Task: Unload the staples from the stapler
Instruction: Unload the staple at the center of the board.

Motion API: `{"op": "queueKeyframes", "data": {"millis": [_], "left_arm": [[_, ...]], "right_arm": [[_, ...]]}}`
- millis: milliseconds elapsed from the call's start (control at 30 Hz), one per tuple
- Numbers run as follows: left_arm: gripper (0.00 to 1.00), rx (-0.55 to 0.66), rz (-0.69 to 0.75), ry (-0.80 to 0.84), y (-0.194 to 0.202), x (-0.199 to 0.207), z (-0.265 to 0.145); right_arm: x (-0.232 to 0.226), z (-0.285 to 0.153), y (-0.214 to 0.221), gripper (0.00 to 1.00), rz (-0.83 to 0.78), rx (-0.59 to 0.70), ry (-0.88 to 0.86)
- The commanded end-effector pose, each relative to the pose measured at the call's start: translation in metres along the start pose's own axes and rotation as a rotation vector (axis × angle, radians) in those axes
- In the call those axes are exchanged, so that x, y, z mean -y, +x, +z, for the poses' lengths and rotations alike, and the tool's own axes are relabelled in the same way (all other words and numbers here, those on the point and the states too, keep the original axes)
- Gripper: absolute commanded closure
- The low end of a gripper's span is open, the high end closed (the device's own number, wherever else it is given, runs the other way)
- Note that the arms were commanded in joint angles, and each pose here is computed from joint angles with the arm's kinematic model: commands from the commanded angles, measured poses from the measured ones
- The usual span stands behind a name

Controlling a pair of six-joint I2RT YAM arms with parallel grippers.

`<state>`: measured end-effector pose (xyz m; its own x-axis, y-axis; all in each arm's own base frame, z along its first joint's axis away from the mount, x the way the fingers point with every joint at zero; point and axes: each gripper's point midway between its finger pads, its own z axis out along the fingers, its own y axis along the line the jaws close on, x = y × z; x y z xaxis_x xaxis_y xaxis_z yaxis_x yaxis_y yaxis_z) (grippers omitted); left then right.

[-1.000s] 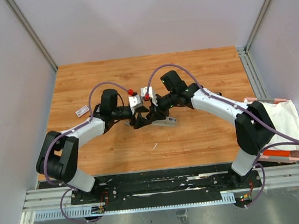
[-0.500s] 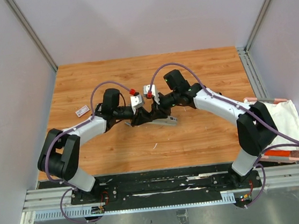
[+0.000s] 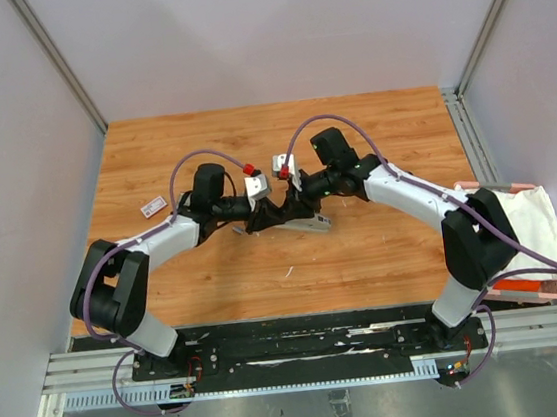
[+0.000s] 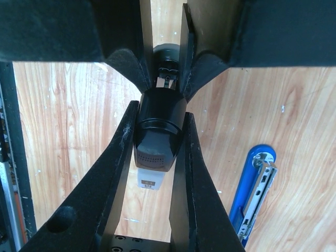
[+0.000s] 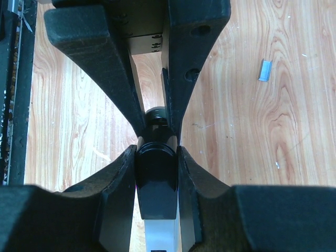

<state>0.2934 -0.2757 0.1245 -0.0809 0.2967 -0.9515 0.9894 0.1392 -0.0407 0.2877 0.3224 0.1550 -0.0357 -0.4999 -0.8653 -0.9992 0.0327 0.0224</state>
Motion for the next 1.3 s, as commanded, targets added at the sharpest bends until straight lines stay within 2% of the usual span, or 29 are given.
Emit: {"op": "queueKeyframes", "data": {"millis": [0, 467, 767, 1033, 1267], "left_arm": [[1.0, -0.072, -0.022, -0.139, 0.015, -0.027, -0.005], [1.0, -0.094, -0.057, -0.142, 0.03, -0.028, -0.001], [1.0, -0.055, -0.049, -0.134, 0.012, -0.027, -0.002], [1.0, -0.055, -0.047, -0.12, 0.012, -0.022, 0.001], [1.0, -0.051, -0.046, -0.116, 0.009, -0.02, 0.002]], "right_arm": [[0.004, -0.026, -0.021, 0.93, -0.05, 0.083, 0.025], [0.021, -0.056, 0.001, 0.94, -0.032, 0.174, 0.063], [0.022, -0.024, 0.004, 0.93, 0.028, 0.11, 0.066], [0.005, 0.008, -0.01, 0.92, -0.03, 0.06, 0.032], [0.008, 0.022, -0.003, 0.86, -0.026, -0.01, 0.068]]}}
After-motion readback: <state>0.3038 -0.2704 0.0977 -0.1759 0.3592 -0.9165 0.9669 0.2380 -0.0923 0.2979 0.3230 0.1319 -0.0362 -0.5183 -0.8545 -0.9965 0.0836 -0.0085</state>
